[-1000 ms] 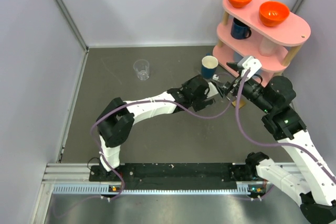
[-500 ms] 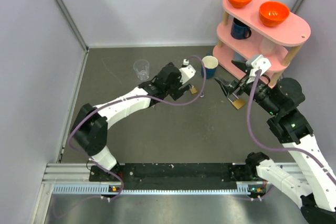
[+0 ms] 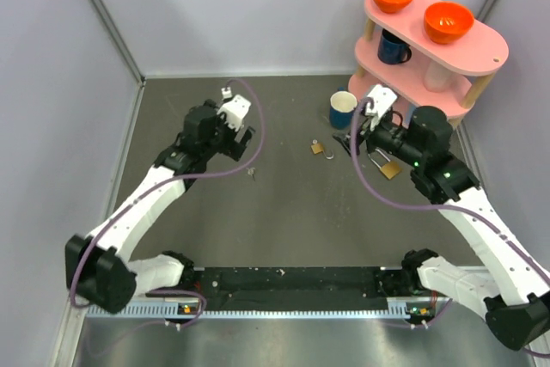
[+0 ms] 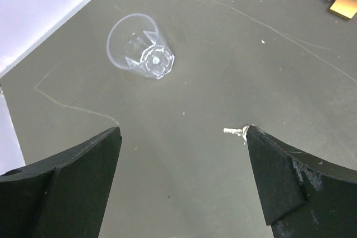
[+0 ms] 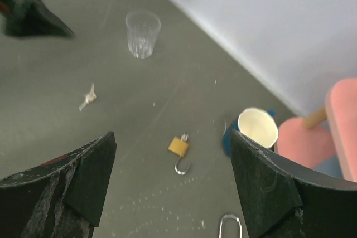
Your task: Unlock with the key
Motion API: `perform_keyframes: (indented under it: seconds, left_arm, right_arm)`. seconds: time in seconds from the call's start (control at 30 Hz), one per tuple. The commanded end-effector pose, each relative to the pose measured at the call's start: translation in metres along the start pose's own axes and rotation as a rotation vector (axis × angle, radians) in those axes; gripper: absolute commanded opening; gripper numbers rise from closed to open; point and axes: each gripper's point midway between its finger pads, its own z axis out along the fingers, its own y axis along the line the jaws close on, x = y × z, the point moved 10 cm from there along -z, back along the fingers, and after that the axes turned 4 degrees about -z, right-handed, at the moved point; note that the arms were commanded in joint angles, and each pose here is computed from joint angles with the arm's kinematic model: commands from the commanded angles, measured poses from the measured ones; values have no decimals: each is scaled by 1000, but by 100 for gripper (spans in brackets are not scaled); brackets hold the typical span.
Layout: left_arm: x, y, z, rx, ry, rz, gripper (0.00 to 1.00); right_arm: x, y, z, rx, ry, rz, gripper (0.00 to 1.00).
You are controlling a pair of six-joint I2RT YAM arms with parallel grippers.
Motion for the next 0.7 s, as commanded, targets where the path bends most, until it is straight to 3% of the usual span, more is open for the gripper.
perform_keyframes:
  seconds: [0.0,0.17,0.37,0.67]
  left_arm:
    - [14,12,-36,24,-53,-24,99]
    - [30,20,-66,-5,-59,-61,99]
    - [38,21,-88,-27,-112,-76,99]
    - [51,24,-88,-28,-106,-121,99]
  right_arm:
    - [41,-7,6,39,218,-98,81]
    - [104,-34,0,14,500,-22,81]
    - [168,-69,-14,-14,738,109,80]
    - [226,-93,-18,-57,893,178,78]
